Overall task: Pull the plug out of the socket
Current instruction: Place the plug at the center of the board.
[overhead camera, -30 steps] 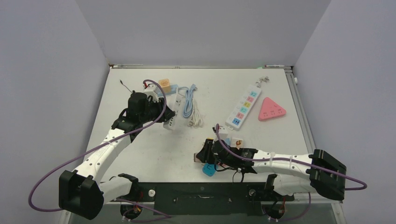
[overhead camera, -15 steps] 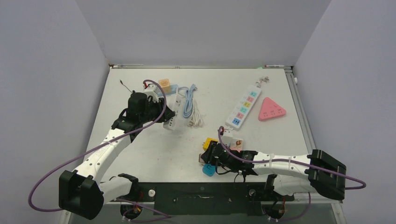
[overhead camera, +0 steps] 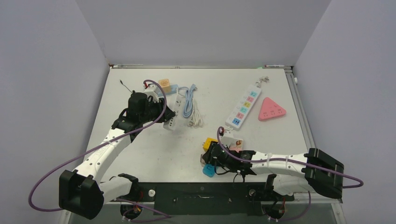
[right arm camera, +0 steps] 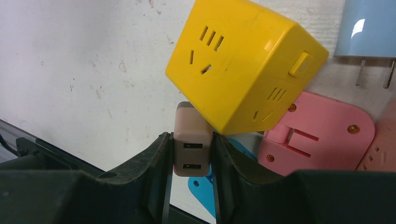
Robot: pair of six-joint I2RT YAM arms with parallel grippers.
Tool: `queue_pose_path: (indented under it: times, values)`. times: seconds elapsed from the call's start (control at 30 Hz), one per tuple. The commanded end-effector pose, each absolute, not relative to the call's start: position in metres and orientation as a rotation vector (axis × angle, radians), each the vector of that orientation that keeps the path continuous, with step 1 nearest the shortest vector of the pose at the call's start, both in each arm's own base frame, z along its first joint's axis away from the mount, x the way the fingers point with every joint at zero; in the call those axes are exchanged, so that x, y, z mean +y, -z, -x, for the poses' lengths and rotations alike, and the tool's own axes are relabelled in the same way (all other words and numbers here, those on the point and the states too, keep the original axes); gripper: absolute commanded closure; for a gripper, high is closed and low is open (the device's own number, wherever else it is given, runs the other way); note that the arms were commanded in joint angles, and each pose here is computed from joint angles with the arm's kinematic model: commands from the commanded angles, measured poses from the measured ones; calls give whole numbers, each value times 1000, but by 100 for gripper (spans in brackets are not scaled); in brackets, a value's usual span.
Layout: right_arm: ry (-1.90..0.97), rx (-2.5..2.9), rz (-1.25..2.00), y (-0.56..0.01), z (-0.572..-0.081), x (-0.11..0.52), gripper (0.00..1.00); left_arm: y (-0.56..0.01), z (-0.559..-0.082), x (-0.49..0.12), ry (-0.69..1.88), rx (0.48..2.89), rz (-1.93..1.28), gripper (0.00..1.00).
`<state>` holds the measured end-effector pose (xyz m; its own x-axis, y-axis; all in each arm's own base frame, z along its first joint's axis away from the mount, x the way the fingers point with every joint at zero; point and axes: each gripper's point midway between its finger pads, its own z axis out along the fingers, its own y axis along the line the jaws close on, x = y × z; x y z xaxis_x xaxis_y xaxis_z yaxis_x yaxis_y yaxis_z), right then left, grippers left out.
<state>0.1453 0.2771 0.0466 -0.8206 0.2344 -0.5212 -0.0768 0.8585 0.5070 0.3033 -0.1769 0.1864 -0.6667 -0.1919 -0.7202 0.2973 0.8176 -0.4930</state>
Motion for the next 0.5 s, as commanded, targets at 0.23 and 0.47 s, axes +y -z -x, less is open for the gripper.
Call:
queue_pose_path:
  times: [0.23,0.47]
  values:
    - [-594,2435,-51,-54,-154,281,55,-204,-310,-183,793,2105,-127,100]
    - [-593,2414,-50,-69,-158,280,35,-205,-308,-186,819,2100,-139,100]
